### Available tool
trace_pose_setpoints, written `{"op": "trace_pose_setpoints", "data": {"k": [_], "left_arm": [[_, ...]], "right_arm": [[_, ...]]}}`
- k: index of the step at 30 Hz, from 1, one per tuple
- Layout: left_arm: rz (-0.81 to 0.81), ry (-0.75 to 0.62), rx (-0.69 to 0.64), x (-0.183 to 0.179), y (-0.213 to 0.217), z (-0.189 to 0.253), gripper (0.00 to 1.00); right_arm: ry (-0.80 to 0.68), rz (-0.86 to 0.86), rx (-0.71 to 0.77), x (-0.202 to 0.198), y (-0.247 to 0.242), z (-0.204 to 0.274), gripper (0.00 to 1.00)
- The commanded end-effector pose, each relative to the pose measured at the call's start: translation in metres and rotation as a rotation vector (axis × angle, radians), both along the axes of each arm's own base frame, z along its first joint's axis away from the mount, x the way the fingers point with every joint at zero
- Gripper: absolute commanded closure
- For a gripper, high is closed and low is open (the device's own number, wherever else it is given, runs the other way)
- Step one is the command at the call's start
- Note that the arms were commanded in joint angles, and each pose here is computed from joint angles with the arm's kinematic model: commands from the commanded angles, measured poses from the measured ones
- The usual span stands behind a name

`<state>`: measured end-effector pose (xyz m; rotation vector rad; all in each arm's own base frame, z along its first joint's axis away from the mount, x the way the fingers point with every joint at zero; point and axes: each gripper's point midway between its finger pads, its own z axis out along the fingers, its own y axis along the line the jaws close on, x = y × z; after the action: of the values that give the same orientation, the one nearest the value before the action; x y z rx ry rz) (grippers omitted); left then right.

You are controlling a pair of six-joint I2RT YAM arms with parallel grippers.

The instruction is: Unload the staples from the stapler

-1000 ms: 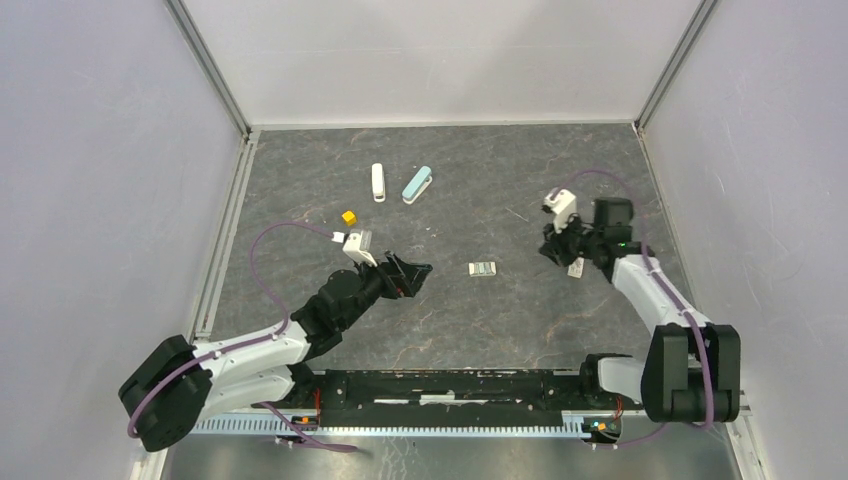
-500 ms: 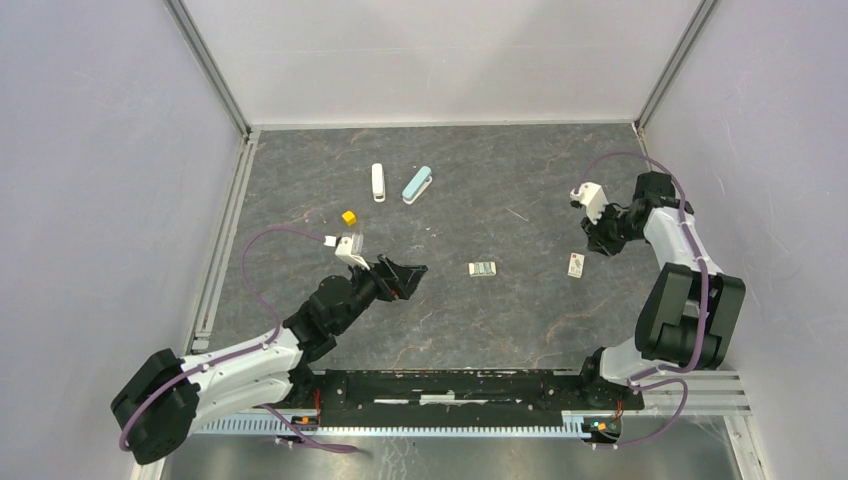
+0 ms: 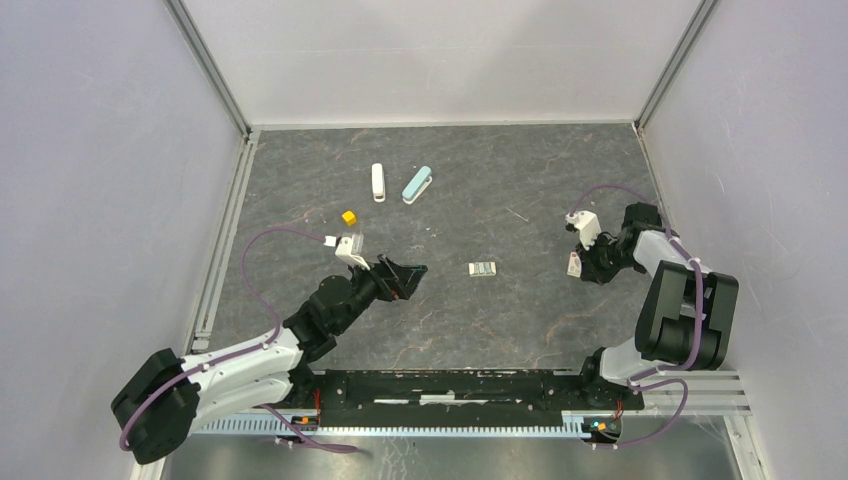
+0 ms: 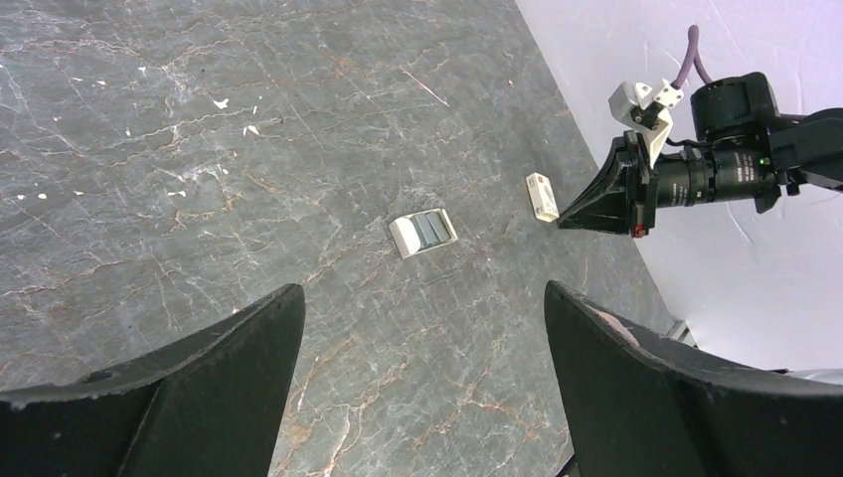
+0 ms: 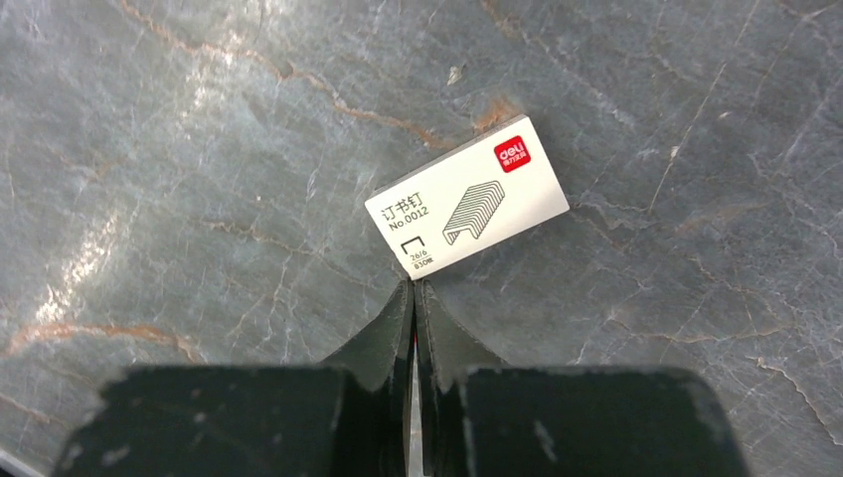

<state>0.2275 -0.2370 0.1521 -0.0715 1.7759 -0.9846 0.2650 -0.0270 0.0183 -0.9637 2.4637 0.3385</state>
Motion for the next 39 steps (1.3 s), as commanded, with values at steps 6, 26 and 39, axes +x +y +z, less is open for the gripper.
{"op": "trace_pose_setpoints", "data": {"k": [6,26,39], "left_arm": [[0.021,-0.028,-0.029,0.005,0.001,0.008,0.05],[0.023,-0.016,-0.015,0.007,-0.002,0.004,0.04],[0.015,-0.015,-0.023,0.008,-0.004,0.006,0.05]], "right_arm": [[-0.030,-0.019,0.108,0.015,0.018,-0.001,0.93],[-0.128,0.382,0.005,0.018,0.023,0.068,0.56],[-0.332,1.120,-0.090,0.041,0.021,0.074,0.10]]}}
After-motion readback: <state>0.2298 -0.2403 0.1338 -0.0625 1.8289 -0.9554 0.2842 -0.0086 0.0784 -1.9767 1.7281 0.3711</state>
